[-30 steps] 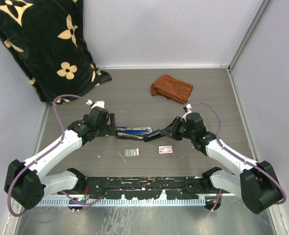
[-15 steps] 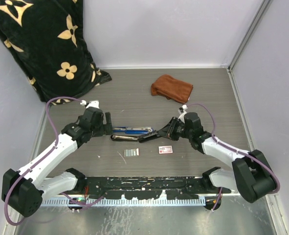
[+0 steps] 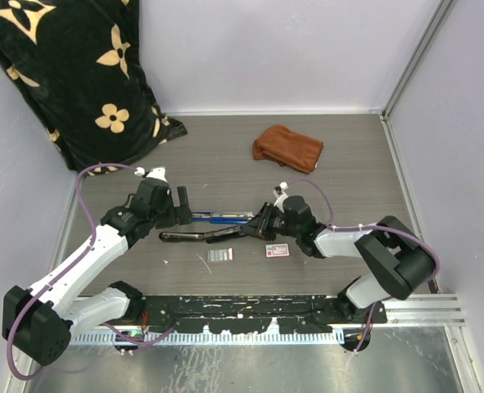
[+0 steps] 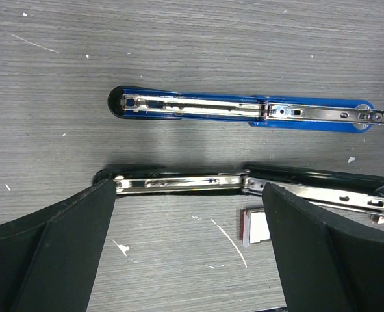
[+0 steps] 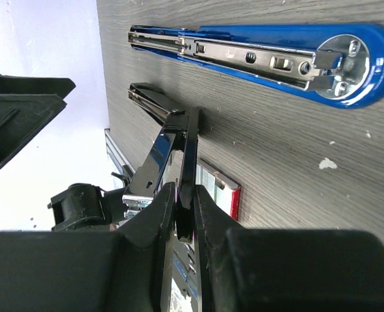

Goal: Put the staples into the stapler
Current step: Place the stapler at the center of the board.

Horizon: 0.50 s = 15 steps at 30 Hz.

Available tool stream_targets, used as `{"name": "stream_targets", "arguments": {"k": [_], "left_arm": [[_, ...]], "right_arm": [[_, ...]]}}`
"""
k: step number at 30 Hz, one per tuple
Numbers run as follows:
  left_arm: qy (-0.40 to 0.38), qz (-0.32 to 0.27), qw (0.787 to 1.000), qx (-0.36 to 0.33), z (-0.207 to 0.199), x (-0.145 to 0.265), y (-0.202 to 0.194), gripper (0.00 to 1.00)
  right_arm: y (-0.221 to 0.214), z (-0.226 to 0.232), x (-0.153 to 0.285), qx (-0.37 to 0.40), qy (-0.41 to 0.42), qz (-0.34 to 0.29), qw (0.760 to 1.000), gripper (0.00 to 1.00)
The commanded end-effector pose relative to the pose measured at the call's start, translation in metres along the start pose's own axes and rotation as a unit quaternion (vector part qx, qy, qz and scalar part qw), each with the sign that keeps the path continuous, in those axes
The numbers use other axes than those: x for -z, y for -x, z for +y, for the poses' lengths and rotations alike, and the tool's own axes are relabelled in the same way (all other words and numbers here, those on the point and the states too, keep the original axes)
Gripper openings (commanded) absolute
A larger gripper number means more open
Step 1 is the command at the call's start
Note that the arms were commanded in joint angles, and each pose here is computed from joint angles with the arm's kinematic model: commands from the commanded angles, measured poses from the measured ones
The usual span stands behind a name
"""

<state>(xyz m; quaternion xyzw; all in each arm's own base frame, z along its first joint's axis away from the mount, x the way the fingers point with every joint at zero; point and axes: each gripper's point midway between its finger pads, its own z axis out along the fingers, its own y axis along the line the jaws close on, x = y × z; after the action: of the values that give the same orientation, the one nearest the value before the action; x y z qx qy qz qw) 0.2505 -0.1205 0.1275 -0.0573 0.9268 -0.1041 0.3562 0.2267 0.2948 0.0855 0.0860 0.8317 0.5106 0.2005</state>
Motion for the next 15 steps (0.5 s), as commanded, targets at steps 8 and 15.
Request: {"name": "stream_targets", "arguments": {"k": [8, 15], "left_arm": [[-0.034, -0.025, 0.999, 0.010, -0.011, 0.003, 0.012, 0.98], [-0.035, -0.030, 0.999, 0.001, -0.009, 0.006, 0.014, 0.98]], "right_arm": [[0.009, 0.028, -0.032, 0.013, 0.071, -0.054, 0.996, 0.10], [0.006, 0.005, -0.032, 0.020, 0.045, -0.060, 0.997, 0.35]]}}
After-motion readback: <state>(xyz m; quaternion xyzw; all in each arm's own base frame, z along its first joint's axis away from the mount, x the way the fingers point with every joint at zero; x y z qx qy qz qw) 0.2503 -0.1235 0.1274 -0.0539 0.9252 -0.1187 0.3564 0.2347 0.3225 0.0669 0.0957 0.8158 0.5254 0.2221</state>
